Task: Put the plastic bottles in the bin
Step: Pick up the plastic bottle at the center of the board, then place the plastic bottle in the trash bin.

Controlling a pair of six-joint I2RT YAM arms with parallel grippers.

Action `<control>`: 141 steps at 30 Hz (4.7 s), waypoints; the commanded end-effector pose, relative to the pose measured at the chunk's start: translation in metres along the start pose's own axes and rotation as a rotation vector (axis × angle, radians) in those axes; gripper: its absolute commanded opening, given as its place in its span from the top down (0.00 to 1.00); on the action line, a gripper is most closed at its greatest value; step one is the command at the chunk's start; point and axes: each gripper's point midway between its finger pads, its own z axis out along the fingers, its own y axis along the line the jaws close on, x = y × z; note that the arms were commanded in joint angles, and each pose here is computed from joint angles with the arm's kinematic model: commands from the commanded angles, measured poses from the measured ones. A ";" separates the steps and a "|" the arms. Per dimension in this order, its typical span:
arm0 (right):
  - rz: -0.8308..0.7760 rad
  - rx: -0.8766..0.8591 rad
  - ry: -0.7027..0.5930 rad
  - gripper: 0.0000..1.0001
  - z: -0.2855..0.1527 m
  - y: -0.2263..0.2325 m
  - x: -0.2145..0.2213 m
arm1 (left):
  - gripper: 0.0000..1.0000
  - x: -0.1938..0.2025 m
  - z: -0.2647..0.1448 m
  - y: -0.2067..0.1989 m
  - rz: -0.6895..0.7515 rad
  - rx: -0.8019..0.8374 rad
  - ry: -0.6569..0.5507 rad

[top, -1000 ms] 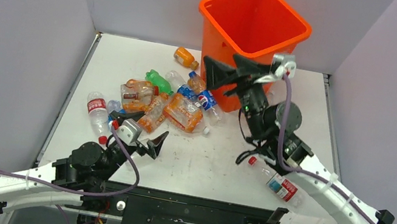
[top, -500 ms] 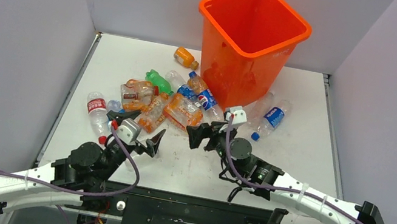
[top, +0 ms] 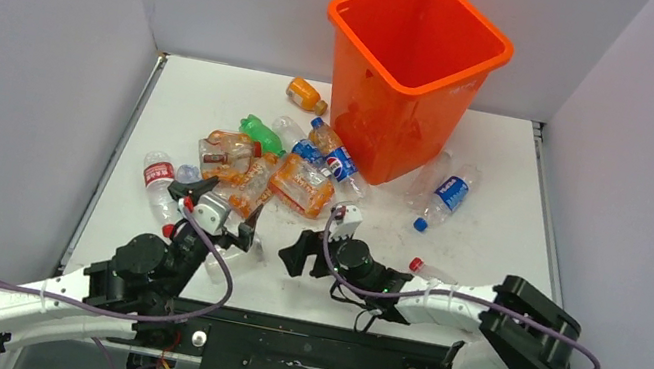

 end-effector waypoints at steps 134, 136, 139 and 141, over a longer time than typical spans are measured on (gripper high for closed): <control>-0.265 -0.062 -0.375 0.08 -0.121 0.145 -0.140 | 0.60 -0.035 -0.025 -0.143 -0.181 0.858 -0.189; -0.267 -0.062 -0.364 0.09 -0.118 0.145 -0.138 | 0.60 -0.036 -0.025 -0.142 -0.176 0.850 -0.191; -0.260 -0.040 -0.350 0.13 -0.115 0.139 -0.135 | 0.60 -0.037 -0.026 -0.141 -0.174 0.843 -0.197; -0.253 -0.022 -0.339 0.20 -0.113 0.133 -0.133 | 0.60 -0.038 -0.026 -0.140 -0.174 0.841 -0.201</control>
